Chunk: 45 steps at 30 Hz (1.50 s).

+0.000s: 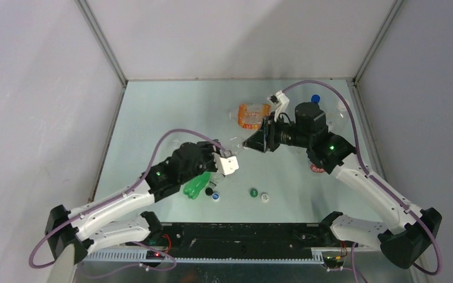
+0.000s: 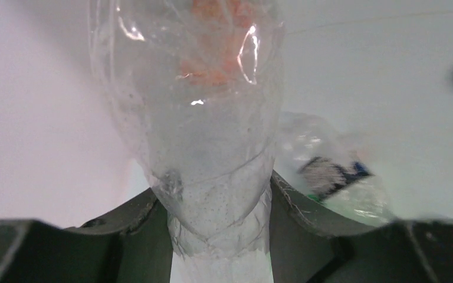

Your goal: Screw on the bottle caps

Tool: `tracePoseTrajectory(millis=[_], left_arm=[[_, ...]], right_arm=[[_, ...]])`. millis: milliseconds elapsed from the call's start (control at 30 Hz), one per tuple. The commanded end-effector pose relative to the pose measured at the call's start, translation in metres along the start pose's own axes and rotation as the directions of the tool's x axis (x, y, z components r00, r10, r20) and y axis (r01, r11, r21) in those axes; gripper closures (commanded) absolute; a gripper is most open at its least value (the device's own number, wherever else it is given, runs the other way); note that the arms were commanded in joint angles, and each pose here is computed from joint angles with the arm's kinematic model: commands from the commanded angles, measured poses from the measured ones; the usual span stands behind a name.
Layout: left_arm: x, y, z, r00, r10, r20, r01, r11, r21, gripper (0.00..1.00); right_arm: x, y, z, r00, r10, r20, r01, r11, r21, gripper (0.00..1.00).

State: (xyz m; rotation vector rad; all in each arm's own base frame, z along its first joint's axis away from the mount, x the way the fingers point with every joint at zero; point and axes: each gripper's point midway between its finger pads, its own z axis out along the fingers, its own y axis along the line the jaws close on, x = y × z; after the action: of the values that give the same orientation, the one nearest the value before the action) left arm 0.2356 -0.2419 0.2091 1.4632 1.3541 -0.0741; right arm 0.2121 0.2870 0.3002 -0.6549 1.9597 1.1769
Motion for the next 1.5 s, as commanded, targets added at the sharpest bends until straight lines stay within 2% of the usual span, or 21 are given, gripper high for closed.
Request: tracePoseTrajectory(millis=[0,67,167,200,233,267,300,367,433,467,500,533,633,700,833,1033,1300,1467], left_arm=[[-0.038,0.074,-0.01,0.976,0.216,-0.028,-0.205,0.865,-0.457,0.99],[-0.034,0.076,-0.004,0.965,0.247,-0.084,-0.256,0.839,-0.48,0.99],[-0.027,0.067,0.003,0.962,0.253,-0.102,-0.272,0.858,-0.436,1.0],[-0.025,0.064,0.004,0.964,0.249,-0.096,-0.266,0.868,-0.419,1.0],[-0.021,0.058,0.005,0.971,0.228,-0.076,-0.24,0.895,-0.375,1.0],[-0.012,0.049,0.007,0.971,0.222,-0.092,-0.24,0.917,-0.32,1.0],[-0.014,0.048,0.006,0.982,0.184,-0.05,-0.19,0.936,-0.296,1.0],[-0.004,0.036,0.004,0.99,0.138,-0.037,-0.142,0.971,-0.193,1.0],[0.003,0.024,0.001,0.995,0.097,-0.031,-0.099,0.992,-0.078,1.0],[0.005,0.019,-0.003,0.996,0.076,-0.038,-0.077,0.997,-0.019,1.0],[0.005,0.012,-0.004,0.998,0.054,-0.017,-0.053,0.998,0.046,1.0],[0.001,0.003,-0.008,0.999,0.032,-0.002,-0.032,0.991,0.13,1.0],[0.002,-0.005,-0.015,1.0,-0.014,-0.011,0.017,0.972,0.234,0.99],[0.002,-0.014,-0.021,0.999,-0.04,-0.029,0.048,0.949,0.311,0.98],[-0.016,-0.022,-0.025,0.996,-0.094,0.004,0.084,0.904,0.419,0.98],[-0.02,-0.033,-0.025,0.993,-0.118,-0.015,0.109,0.856,0.505,0.98],[-0.023,-0.035,-0.025,0.99,-0.138,-0.016,0.126,0.844,0.521,0.98],[-0.029,-0.036,-0.028,0.988,-0.153,0.006,0.126,0.835,0.535,0.98]], right_arm=[[-0.013,-0.028,0.021,0.913,0.367,0.178,-0.387,0.917,0.093,1.0],[-0.01,-0.035,0.024,0.898,0.398,0.186,-0.421,0.901,0.104,1.0],[-0.017,-0.034,0.022,0.913,0.353,0.204,-0.376,0.923,0.085,1.0],[-0.023,-0.028,0.019,0.923,0.319,0.216,-0.338,0.939,0.06,0.95],[-0.026,-0.027,0.017,0.943,0.252,0.216,-0.269,0.962,0.055,0.91],[-0.033,-0.021,0.012,0.951,0.199,0.235,-0.213,0.976,0.036,0.8],[-0.035,-0.018,0.009,0.967,0.101,0.233,-0.11,0.994,0.025,0.75],[-0.038,-0.013,-0.001,0.971,-0.041,0.235,0.04,0.999,0.01,0.57],[-0.037,-0.01,-0.008,0.959,-0.181,0.22,0.185,0.983,0.003,0.49],[-0.038,-0.01,-0.012,0.93,-0.3,0.214,0.305,0.952,0.011,0.48],[-0.033,-0.006,-0.016,0.922,-0.336,0.194,0.345,0.939,-0.013,0.47],[-0.034,-0.005,-0.019,0.881,-0.433,0.19,0.443,0.897,-0.007,0.47],[-0.025,0.006,-0.029,0.798,-0.579,0.169,0.594,0.803,-0.054,0.46],[-0.022,0.008,-0.034,0.71,-0.685,0.163,0.701,0.71,-0.07,0.47],[-0.014,0.017,-0.04,0.632,-0.759,0.155,0.775,0.62,-0.123,0.48],[-0.004,0.031,-0.041,0.587,-0.797,0.14,0.806,0.561,-0.187,0.51],[0.009,0.052,-0.041,0.586,-0.798,0.144,0.798,0.536,-0.276,0.56],[0.013,0.046,-0.036,0.573,-0.812,0.108,0.804,0.532,-0.266,0.57]])
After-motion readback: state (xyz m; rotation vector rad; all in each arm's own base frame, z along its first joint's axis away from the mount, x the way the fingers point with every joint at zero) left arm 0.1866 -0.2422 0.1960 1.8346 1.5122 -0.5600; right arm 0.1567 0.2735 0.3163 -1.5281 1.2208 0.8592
